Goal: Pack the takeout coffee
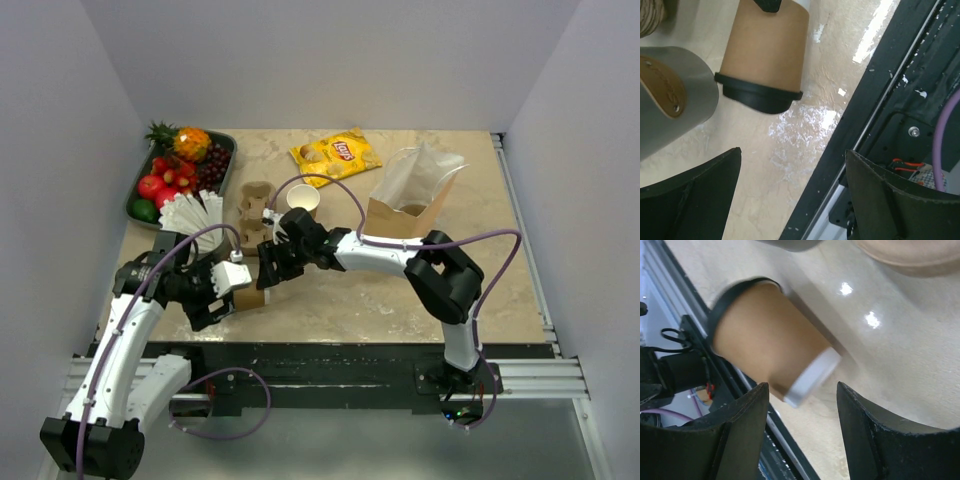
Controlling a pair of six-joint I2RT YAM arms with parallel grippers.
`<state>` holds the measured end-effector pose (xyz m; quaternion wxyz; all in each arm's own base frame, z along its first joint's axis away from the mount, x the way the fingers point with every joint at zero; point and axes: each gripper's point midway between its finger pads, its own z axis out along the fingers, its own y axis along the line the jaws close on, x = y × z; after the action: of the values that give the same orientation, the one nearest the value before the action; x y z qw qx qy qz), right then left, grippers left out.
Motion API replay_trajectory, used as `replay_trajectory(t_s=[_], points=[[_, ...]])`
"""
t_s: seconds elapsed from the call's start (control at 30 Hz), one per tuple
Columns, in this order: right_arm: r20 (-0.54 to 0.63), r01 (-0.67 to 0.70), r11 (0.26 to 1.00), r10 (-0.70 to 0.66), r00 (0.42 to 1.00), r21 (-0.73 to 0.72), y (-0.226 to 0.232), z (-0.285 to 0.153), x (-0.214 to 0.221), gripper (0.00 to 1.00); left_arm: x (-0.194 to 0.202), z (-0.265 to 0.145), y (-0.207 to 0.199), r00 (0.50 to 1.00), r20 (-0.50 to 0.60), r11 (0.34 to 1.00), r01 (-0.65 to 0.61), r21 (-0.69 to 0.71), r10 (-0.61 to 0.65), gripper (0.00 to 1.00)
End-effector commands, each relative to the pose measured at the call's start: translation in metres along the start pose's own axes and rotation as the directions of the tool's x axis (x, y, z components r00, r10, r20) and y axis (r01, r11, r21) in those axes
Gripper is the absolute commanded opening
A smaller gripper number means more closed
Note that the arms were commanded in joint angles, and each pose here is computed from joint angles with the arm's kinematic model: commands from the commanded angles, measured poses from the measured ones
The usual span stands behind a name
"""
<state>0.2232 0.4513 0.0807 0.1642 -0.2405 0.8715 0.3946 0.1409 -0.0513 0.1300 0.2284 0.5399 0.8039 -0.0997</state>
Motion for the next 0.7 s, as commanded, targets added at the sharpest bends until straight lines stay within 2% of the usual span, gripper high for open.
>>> replay_trajectory(t_s=[0.0, 0.17, 0.33, 0.67], points=[[-0.001, -0.034, 0.999, 0.034, 0.999, 0.026, -0.018, 0.003, -0.001, 0.6, -0.007, 0.017, 0.013, 0.996, 0.067, 0.998, -0.054, -0.04, 0.057, 0.89], [0.004, -0.04, 0.999, 0.04, 0.999, 0.027, -0.024, 0.006, -0.006, 0.61, -0.007, 0.032, 0.02, 0.996, 0.087, 0.998, -0.025, -0.053, 0.029, 0.89], [0.009, -0.063, 0.996, 0.063, 0.998, -0.057, -0.015, 0.002, -0.01, 0.61, -0.001, 0.039, 0.017, 0.999, 0.054, 1.0, 0.009, -0.013, -0.008, 0.83], [-0.023, -0.108, 0.994, 0.108, 0.994, 0.005, -0.044, 0.005, 0.002, 0.6, 0.009, 0.041, 0.023, 0.998, 0.021, 0.995, 0.066, -0.074, -0.065, 0.84]])
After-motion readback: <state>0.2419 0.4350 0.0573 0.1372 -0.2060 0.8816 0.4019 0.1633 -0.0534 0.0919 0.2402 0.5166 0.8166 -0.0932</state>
